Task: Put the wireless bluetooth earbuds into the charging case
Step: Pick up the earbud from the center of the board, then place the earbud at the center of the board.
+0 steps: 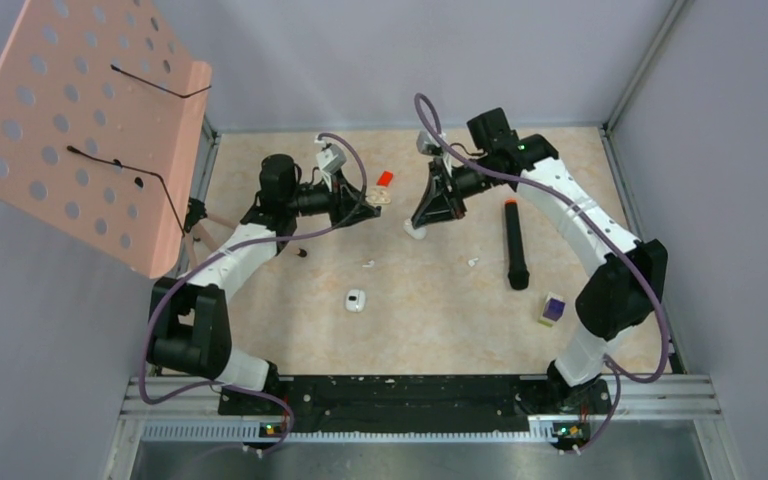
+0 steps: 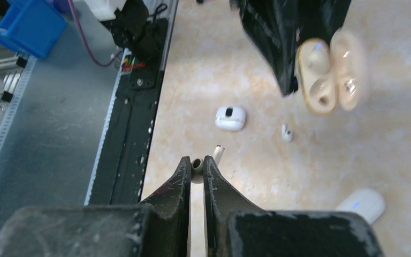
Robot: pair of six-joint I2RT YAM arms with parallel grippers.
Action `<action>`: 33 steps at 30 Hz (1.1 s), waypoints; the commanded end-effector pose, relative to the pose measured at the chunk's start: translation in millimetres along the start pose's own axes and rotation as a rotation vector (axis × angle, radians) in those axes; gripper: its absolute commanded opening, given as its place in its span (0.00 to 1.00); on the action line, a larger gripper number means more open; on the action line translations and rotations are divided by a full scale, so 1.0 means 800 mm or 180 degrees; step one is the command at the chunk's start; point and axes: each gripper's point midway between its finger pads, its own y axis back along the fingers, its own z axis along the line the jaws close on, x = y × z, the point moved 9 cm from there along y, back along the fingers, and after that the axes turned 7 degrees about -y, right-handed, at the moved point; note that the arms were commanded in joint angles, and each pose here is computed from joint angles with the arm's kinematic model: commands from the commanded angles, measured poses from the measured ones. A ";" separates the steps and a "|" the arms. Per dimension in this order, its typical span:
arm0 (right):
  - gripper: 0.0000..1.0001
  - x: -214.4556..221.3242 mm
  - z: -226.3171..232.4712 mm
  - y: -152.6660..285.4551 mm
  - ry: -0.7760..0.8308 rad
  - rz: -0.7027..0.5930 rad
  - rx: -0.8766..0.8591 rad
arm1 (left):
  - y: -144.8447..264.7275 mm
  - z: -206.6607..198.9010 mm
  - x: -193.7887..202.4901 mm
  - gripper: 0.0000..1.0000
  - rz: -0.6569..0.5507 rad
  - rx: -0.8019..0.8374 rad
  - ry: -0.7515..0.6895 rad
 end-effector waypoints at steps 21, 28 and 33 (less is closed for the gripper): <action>0.00 0.236 -0.092 -0.052 -0.1061 0.1945 -0.0782 | 0.046 -0.029 -0.003 0.00 0.0146 -0.0373 0.0077; 0.07 0.245 -0.119 -0.064 -0.1226 0.1939 -0.0753 | 0.049 -0.033 -0.007 0.00 0.0140 -0.0422 0.0057; 0.25 0.243 -0.139 -0.070 -0.1442 0.1775 -0.0675 | 0.049 -0.033 -0.007 0.00 0.0138 -0.0403 0.0058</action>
